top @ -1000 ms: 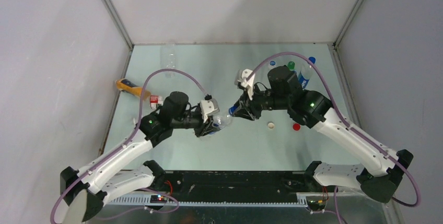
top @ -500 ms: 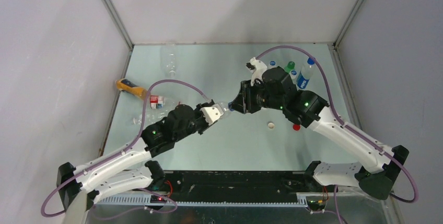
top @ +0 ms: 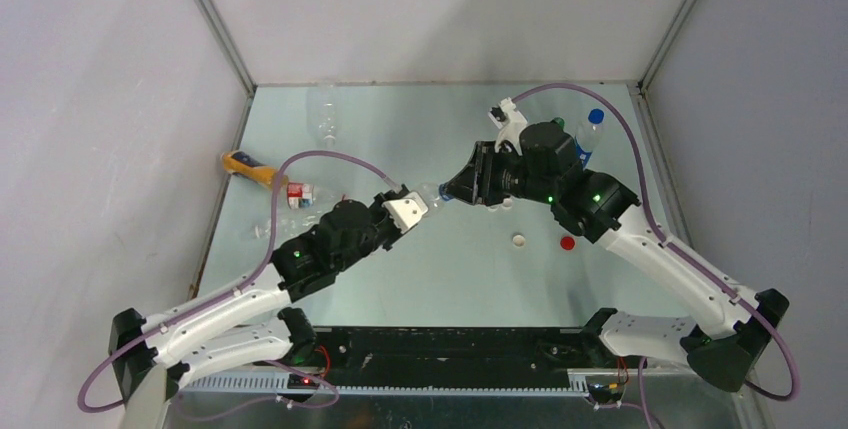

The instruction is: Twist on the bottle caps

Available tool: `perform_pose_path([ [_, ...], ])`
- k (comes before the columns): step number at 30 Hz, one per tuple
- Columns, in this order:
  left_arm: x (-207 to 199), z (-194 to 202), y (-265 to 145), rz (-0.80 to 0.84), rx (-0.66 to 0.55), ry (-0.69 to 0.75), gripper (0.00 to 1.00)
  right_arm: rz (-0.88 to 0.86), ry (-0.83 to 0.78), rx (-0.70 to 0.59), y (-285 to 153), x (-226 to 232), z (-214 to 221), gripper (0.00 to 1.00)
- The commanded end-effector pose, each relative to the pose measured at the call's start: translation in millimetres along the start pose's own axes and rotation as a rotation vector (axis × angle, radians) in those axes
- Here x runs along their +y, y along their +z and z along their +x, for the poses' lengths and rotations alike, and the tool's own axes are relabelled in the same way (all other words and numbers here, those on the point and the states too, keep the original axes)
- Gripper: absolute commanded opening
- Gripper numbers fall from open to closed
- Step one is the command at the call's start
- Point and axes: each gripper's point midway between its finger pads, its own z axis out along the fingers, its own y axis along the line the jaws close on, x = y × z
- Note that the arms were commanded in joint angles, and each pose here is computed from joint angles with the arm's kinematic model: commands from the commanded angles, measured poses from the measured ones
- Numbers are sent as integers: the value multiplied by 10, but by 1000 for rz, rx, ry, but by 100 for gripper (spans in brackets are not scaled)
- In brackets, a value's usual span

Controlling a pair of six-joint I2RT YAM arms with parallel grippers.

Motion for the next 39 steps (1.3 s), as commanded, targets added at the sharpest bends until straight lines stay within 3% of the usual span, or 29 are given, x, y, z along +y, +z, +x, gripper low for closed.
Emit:
perform_pose_path([
  [1,224,99,-35,-100,69,-70,8,1,-66,-48,-219,-16,-107,0],
  [5,152,283,-51,-36,119,-153,8,35,-53,-122,-367,-221,-276,0],
  [12,182,403,-197,-3,144,-248,8,11,-294,-122,-450,-339,-185,0],
  [16,330,354,-297,-76,144,-280,8,56,-417,51,-237,-525,283,0],
  [21,546,156,-478,-170,99,-311,9,315,-596,266,230,-1107,889,4],
  [33,788,-84,-777,-281,-10,-345,9,443,-684,470,957,-1641,1891,9],
  [35,793,-83,-789,-284,-12,-342,9,451,-682,497,1004,-1696,1997,11],
  [39,814,-101,-790,-287,-7,-326,9,473,-679,540,1013,-1800,2119,29],
])
